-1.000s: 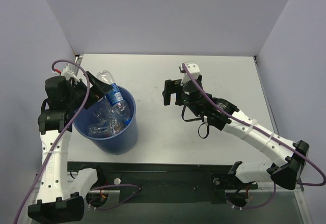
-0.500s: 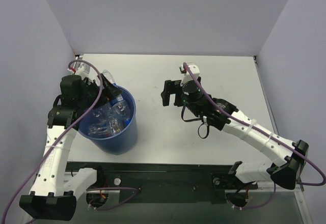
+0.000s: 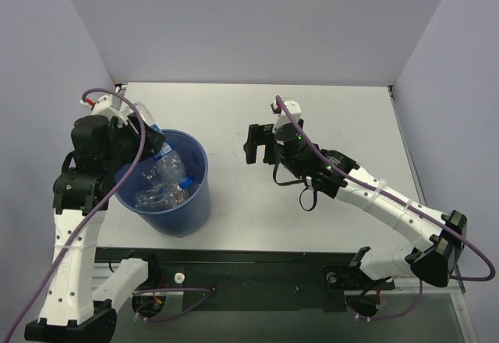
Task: Put the plastic bottles in the bin
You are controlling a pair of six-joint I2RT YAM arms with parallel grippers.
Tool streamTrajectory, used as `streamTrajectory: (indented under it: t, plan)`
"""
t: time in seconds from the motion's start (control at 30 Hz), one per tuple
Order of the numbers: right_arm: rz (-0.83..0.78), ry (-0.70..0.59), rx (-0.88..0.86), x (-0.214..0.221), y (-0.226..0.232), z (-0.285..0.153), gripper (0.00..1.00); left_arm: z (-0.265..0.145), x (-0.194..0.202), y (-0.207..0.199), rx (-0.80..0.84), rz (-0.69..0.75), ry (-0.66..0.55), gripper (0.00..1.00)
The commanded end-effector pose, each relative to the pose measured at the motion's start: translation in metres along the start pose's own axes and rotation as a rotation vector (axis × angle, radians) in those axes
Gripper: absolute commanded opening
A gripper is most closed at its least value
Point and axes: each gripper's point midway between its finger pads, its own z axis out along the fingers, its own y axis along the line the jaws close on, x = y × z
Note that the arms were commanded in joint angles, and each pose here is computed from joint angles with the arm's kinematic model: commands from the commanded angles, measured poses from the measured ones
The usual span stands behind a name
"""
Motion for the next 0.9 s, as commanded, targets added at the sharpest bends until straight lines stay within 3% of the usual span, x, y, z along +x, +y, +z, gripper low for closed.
streamTrajectory:
  t: [0.0, 0.2, 0.27, 0.3, 0.33, 0.43, 0.57, 0.7, 0.83, 0.87]
  plan:
    - [0.024, -0.033, 0.013, -0.014, -0.002, -0.002, 0.96, -0.048, -0.018, 0.021, -0.156, 0.080, -0.102, 0.57]
    - [0.025, -0.004, 0.007, -0.006, 0.000, 0.005, 0.96, -0.061, -0.004, 0.049, -0.272, 0.102, -0.096, 0.57]
    - [0.023, 0.005, 0.007, -0.004, 0.001, 0.006, 0.96, -0.056, 0.004, 0.058, -0.300, 0.094, -0.083, 0.73]
    - [0.019, 0.009, 0.011, -0.003, 0.001, 0.006, 0.96, -0.051, 0.010, 0.066, -0.329, 0.089, -0.068, 0.91]
    - [0.019, 0.008, 0.018, -0.005, -0.001, 0.005, 0.96, -0.049, 0.014, 0.073, -0.357, 0.087, -0.054, 0.96]
    - [0.017, -0.038, 0.107, -0.017, -0.019, -0.004, 0.98, -0.053, 0.010, 0.074, -0.377, 0.081, -0.061, 0.97]
    - [0.028, -0.109, 0.336, -0.033, -0.070, -0.026, 1.00, -0.074, -0.015, 0.060, -0.353, 0.066, -0.160, 0.97]
    - [0.018, -0.109, 0.513, -0.023, -0.120, -0.051, 1.00, -0.091, -0.036, 0.048, -0.315, 0.063, -0.267, 0.97]
    - [0.007, -0.067, 0.545, 0.001, -0.136, -0.062, 1.00, -0.095, -0.057, 0.025, -0.202, 0.057, -0.375, 0.97]
    - [0.013, -0.066, 0.545, 0.004, -0.138, -0.064, 1.00, -0.087, -0.050, 0.020, -0.159, 0.051, -0.352, 0.97]
